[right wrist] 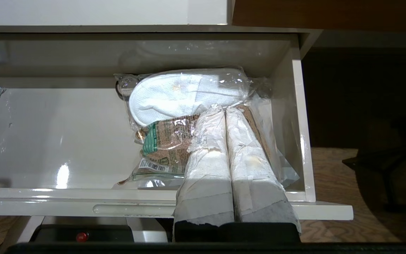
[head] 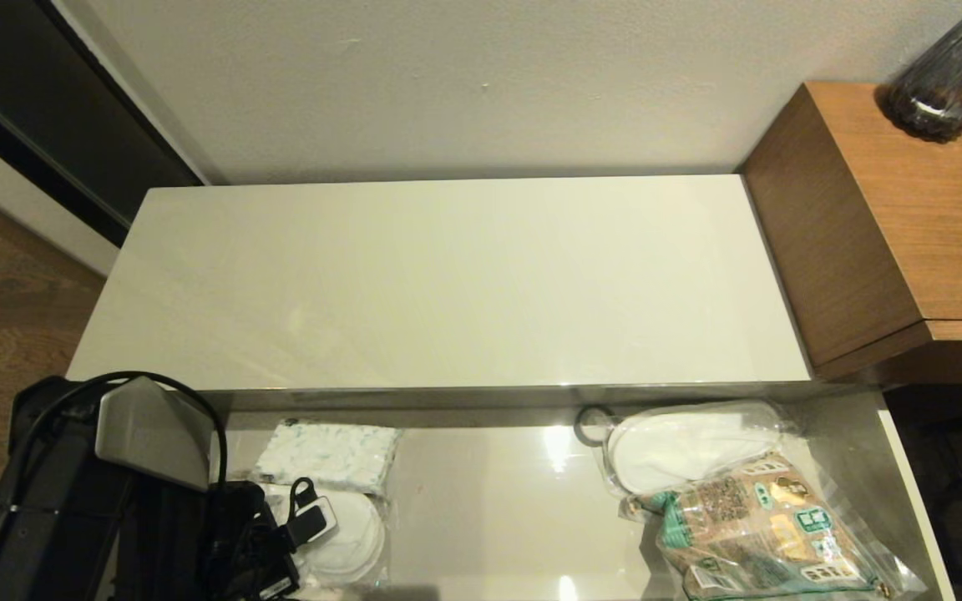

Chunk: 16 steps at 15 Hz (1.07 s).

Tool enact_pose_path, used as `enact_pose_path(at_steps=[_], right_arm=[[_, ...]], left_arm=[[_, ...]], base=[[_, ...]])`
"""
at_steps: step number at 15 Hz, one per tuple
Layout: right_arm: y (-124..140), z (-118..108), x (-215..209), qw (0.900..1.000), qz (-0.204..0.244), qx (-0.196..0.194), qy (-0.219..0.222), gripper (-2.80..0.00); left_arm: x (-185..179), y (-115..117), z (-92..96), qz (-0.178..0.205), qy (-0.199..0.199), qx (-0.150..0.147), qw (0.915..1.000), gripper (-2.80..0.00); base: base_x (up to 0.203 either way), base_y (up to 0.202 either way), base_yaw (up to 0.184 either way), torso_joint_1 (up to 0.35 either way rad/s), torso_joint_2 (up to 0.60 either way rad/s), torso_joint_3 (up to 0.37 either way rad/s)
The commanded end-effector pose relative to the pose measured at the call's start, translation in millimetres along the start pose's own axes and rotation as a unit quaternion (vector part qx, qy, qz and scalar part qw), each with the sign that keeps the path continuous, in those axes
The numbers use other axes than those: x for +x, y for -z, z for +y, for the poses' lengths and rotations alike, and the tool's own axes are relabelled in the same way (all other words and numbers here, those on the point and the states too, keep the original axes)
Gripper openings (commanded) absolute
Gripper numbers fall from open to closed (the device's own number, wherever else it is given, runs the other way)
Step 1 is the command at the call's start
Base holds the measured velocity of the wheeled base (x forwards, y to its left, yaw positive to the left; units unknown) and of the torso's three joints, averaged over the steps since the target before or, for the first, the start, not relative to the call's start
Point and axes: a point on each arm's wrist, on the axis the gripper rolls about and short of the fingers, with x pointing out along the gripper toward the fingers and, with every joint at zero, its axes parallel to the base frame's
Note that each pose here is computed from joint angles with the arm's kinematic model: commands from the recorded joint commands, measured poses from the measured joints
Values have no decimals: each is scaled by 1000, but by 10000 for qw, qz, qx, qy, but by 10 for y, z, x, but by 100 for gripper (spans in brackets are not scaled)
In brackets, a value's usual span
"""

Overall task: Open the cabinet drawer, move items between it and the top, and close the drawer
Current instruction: Take out the disposable slippers from the drawer

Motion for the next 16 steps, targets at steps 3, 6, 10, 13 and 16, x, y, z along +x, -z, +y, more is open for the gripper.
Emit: enact_pose_path(at_steps=[3, 6, 10, 13, 16], right_arm=[[0, 0, 0, 10000, -2, -3, -5, -280], [2, 0, 0, 10000, 5, -3, -5, -280], [0, 0, 0, 10000, -2, -3, 1, -280], [0, 0, 0, 10000, -2, -3, 1, -280], [0, 0, 0, 10000, -3, 5, -7, -280]], left_arm=[[-27, -3, 25, -58, -10, 28, 10000, -280], [-179, -60, 128, -251, -92, 17, 9996, -280], [-461, -88, 246, -433, -109, -39, 9990, -280], [-665, -97, 316, -399, -1, -67, 9992, -280], [-751, -66, 264, -283, 226, -66, 9993, -280]], base=[[0, 0, 0, 0, 0, 0], [0, 0, 0, 0, 0, 0], [0, 0, 0, 0, 0, 0], [0, 0, 0, 0, 0, 0], [0, 0, 0, 0, 0, 0]])
